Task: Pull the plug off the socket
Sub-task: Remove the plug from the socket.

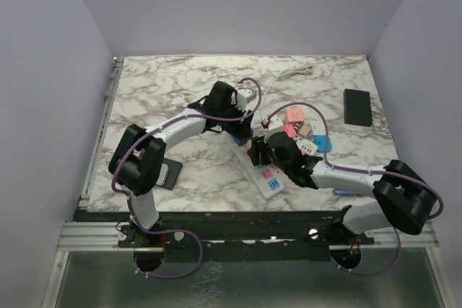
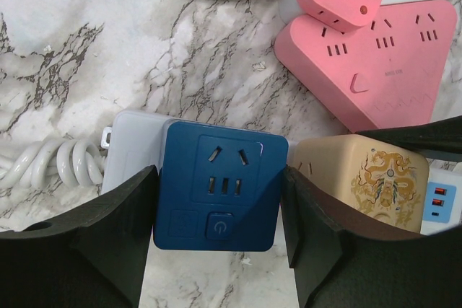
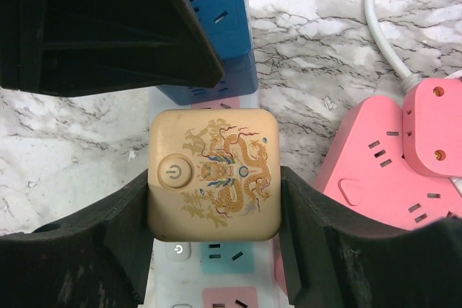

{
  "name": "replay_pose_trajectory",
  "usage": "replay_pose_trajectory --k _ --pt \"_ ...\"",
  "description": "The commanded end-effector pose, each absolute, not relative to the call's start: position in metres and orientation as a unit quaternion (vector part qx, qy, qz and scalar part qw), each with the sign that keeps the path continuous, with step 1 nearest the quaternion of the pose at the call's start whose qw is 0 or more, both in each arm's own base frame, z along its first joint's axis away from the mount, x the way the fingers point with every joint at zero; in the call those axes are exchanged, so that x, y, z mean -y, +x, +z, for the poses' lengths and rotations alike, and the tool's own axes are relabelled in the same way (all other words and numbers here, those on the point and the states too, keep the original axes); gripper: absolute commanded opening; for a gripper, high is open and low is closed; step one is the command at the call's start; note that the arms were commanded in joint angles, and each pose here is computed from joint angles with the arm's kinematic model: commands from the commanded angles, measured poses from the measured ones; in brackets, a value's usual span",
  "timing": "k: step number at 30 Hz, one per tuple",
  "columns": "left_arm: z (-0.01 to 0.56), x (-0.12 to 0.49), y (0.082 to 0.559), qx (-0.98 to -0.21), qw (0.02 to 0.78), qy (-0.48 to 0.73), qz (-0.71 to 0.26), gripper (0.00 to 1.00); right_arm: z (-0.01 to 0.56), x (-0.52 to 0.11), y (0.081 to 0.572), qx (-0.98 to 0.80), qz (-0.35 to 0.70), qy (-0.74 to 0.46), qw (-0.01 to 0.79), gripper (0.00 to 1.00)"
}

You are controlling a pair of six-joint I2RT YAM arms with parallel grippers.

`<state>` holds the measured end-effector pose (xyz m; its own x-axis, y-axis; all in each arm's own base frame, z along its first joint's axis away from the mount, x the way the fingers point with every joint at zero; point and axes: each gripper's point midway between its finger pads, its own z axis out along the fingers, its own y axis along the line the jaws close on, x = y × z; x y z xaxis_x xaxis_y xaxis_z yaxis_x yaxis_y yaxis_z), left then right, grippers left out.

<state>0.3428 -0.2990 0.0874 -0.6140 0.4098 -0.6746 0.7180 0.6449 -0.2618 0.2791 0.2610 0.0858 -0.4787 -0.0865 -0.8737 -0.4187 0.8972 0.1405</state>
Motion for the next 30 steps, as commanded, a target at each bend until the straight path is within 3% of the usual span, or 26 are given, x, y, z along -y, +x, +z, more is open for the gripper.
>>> replay_pose_trajectory --k 1,18,30 --pt "-0.007 0.235 0.298 -0.934 0.137 0.293 -0.154 0.00 0.114 -0.256 0.295 -0.828 0.191 -0.103 0.517 0.01" --pt "-0.010 0.235 0.297 -0.934 0.132 0.294 -0.154 0.00 0.129 -0.261 0.292 -0.819 0.222 -0.103 0.520 0.01" --pt "-0.013 0.235 0.297 -0.935 0.127 0.293 -0.153 0.00 0.111 -0.266 0.283 -0.818 0.174 -0.164 0.523 0.01"
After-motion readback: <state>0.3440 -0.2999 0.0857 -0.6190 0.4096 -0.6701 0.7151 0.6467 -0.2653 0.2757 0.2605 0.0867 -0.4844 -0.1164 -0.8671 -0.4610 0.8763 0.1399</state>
